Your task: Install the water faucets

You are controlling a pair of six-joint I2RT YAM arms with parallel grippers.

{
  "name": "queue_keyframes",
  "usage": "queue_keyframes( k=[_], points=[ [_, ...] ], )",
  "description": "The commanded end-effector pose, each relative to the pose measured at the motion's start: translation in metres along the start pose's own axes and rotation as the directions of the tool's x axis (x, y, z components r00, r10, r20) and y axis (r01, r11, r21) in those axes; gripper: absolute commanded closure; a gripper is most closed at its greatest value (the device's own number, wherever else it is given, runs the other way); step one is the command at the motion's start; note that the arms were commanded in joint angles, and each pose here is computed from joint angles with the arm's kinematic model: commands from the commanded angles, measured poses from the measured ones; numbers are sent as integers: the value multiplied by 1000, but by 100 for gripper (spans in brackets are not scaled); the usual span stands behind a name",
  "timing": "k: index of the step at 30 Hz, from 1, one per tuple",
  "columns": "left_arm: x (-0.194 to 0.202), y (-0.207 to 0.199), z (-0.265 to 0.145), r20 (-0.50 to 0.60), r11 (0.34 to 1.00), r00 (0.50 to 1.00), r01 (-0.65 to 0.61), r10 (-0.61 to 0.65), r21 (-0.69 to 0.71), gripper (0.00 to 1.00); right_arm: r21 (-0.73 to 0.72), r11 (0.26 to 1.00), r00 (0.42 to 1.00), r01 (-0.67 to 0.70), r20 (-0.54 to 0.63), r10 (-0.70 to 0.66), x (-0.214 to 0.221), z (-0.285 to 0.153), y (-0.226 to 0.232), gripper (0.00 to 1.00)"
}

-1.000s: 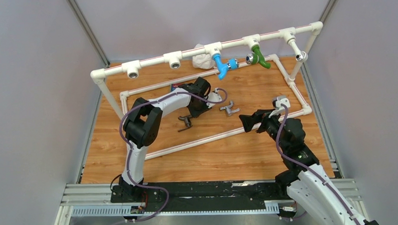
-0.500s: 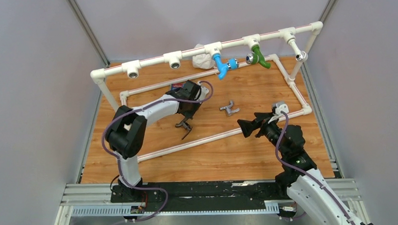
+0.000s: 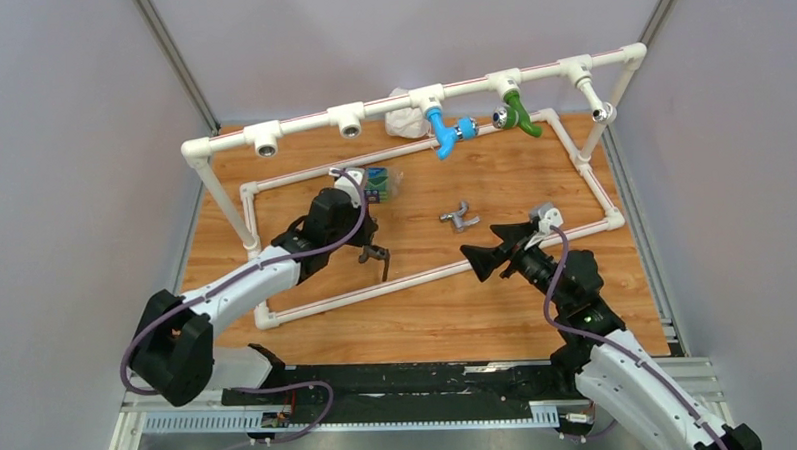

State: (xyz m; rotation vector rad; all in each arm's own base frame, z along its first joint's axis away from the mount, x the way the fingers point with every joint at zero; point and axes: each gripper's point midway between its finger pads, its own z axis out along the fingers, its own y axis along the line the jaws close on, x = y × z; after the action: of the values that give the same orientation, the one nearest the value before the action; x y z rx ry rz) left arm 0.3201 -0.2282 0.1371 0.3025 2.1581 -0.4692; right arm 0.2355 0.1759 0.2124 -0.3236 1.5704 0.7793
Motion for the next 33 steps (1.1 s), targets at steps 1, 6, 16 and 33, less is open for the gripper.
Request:
queue_keyframes(
  k=[1, 6, 16, 33],
  points=[
    [-53, -21, -32, 243, 969, 940, 213, -238, 125, 100, -102, 993, 996, 61, 70, -54, -14, 5, 24, 0],
    [-93, -18, -77, 381, 853, 763, 471, -522, 225, 100, -183, 974, 987, 134, 108, -116, -20, 14, 56, 0],
    [-102, -17, -109, 317, 563, 469, 734, -825, 380, 100, -240, 941, 956, 238, 230, -183, -28, 40, 105, 2],
    [-128, -56, -135, 89, 311, 320, 755, -943, 577, 100, -167, 943, 894, 289, 398, -204, -72, 91, 131, 12]
  ],
)
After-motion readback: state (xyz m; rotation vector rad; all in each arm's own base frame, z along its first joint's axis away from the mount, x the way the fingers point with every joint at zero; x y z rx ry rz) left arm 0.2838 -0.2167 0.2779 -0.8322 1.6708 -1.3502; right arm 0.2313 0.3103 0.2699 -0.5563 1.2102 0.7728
